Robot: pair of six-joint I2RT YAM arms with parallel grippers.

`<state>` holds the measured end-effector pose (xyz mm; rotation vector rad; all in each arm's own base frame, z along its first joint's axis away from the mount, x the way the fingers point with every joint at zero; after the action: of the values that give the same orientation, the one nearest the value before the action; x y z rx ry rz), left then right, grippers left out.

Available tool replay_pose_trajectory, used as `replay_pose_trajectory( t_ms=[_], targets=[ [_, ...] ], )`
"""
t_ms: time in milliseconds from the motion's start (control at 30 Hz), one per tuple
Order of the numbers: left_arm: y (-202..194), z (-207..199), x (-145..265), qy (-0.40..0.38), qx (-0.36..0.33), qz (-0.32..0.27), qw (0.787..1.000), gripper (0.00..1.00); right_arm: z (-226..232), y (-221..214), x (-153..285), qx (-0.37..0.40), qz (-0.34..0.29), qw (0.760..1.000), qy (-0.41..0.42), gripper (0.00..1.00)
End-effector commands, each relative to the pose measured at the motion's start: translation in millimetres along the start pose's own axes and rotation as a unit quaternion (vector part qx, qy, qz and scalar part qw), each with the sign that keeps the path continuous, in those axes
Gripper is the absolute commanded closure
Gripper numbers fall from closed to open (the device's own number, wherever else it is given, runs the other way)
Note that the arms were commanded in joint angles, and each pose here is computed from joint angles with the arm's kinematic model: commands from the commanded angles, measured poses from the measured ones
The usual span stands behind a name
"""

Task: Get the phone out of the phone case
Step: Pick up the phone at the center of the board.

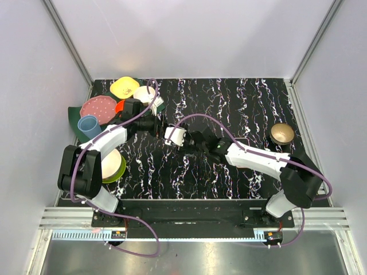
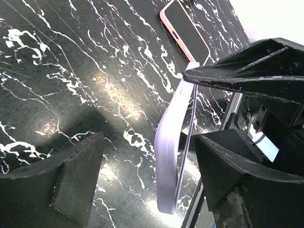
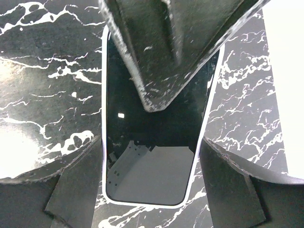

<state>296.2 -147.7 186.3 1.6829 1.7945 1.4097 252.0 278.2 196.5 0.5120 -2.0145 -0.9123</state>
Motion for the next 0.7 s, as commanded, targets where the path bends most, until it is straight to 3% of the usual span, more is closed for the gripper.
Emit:
replay_pose_trajectory(
  t_ms=[0, 667],
  targets=[
    [11.8, -9.9, -2.2, -0.043, -0.027, -0.015, 0.999, 0.23, -13.2, 29.8, 3.7, 0.008, -0.070, 0.996, -0.061, 0.91],
    [7.3, -11.6, -8.2, -0.054, -0.017, 0.001, 0.998, 0.39, 0.1, 24.2, -7.4, 0.040, -0.058, 0.995, -0.066, 0.89]
  ],
)
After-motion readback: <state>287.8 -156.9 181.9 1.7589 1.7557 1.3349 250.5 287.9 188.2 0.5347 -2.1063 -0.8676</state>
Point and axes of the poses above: each gripper's point midway between its finger pads, its own x axis back along the fingers, its own z axis along the line the jaws close on, y = z × x, the point moved 9 cm from there along x, back along the fingers, and after that the axes turned 12 degrees about -x, right-handed, at the moved point
